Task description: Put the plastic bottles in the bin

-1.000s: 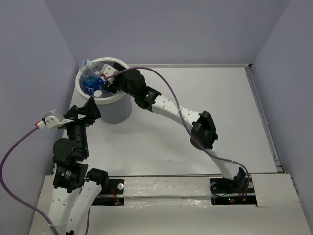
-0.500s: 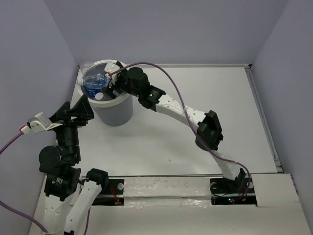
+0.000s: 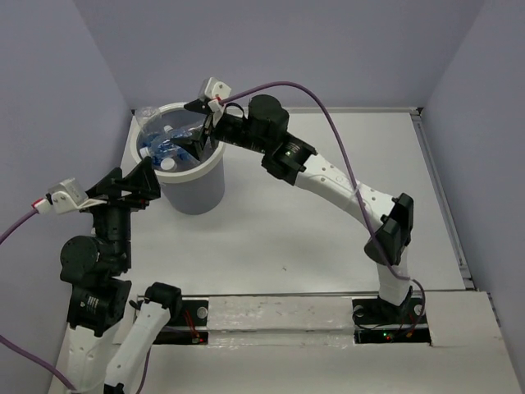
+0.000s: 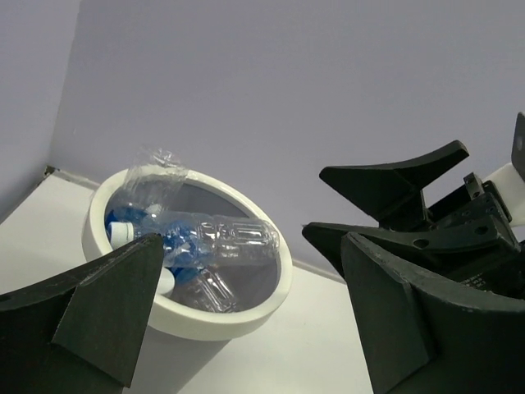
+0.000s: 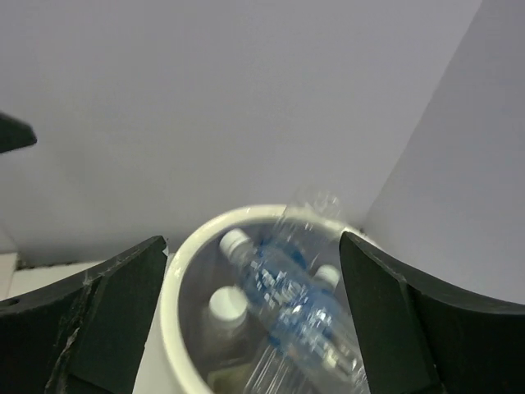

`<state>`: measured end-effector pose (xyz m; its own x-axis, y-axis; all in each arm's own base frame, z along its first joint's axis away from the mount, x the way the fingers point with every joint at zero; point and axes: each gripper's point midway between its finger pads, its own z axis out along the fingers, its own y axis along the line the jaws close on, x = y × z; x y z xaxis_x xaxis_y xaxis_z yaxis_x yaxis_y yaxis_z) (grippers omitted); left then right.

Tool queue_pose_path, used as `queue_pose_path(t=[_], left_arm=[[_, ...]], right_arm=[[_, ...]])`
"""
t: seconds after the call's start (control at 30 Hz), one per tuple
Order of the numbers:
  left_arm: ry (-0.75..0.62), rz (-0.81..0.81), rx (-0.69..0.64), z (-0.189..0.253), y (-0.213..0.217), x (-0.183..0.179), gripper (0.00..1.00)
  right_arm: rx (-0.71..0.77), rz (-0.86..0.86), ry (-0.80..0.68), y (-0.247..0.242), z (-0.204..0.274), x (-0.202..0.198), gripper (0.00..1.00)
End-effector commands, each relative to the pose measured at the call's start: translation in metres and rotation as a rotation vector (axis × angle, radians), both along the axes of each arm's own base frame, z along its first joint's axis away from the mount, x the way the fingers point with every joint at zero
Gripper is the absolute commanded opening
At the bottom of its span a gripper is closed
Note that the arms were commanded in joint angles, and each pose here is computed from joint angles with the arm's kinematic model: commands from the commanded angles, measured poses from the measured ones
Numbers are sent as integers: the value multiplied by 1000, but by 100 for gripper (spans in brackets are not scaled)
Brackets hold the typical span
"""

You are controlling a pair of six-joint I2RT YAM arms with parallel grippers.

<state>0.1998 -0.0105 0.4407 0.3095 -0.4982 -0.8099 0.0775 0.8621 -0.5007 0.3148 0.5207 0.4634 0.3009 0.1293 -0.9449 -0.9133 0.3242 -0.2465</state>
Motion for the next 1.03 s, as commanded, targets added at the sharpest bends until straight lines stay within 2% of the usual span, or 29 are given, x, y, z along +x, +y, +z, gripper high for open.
queue_pose_path(t=[0.0, 0.03, 0.07, 0.1, 0.13, 0.17, 0.2, 0.23, 0.27, 0.3, 0.33, 0.37, 0.4, 0.43, 0.47, 0.5, 0.57, 0.6, 0.7, 0.8, 0.93, 1.0], left_arm=[[-16, -55, 6, 14, -9, -5, 99], [-17, -62, 9, 15, -10, -7, 99], [-11, -80, 18, 14, -13, -7, 99], [1, -90, 27, 11, -14, -8, 99], [0, -118, 36, 9, -19, -11, 99], [-1, -132, 40, 8, -21, -13, 99], [-3, -155, 49, 7, -25, -15, 99], [-15, -171, 51, 7, -27, -20, 99], [-13, -223, 64, 2, -36, -22, 99], [-6, -250, 69, -1, -41, -24, 99], [3, -298, 74, -7, -49, -27, 99], [4, -312, 70, -9, -51, -28, 99], [13, -355, 80, -13, -58, -31, 99], [28, -398, 78, -20, -66, -31, 99], [37, -421, 77, -23, -70, -31, 99], [42, -440, 74, -25, -74, -31, 99], [42, -506, 82, -30, -85, -32, 99], [21, -528, 77, -26, -89, -34, 99], [-4, -587, 71, -24, -99, -37, 99], [-37, -629, 71, -18, -107, -35, 99], [-39, -659, 80, -20, -114, -30, 99], [-62, -655, 80, -14, -113, -30, 99]], right_arm=[[98, 16, 39, -24, 22, -24, 86], [64, 12, 103, -28, -12, -26, 80], [136, 3, 75, -58, 19, -44, 62], [199, 0, 55, -74, 32, -54, 51], [160, -35, 140, -84, -14, -54, 33], [182, -52, 147, -101, -17, -62, 4], [278, -53, 137, -140, 15, -86, 0], [320, -60, 153, -159, 16, -96, 0], [287, -116, 216, -172, -24, -95, 0], [361, -121, 199, -208, -5, -117, 0], [319, -163, 274, -219, -45, -117, 4], [385, -158, 247, -238, -22, -128, 11], [327, -188, 316, -245, -59, -130, 21], [390, -198, 299, -274, -46, -145, 32], [406, -261, 329, -290, -55, -142, 55], [386, -310, 368, -302, -71, -142, 67], [463, -381, 412, -337, -82, -148, 86], [462, -480, 449, -353, -99, -140, 99], [525, -605, 477, -389, -114, -137, 100], [490, -648, 505, -396, -130, -137, 100], [460, -619, 497, -390, -121, -139, 100], [472, -572, 475, -388, -98, -146, 100]])
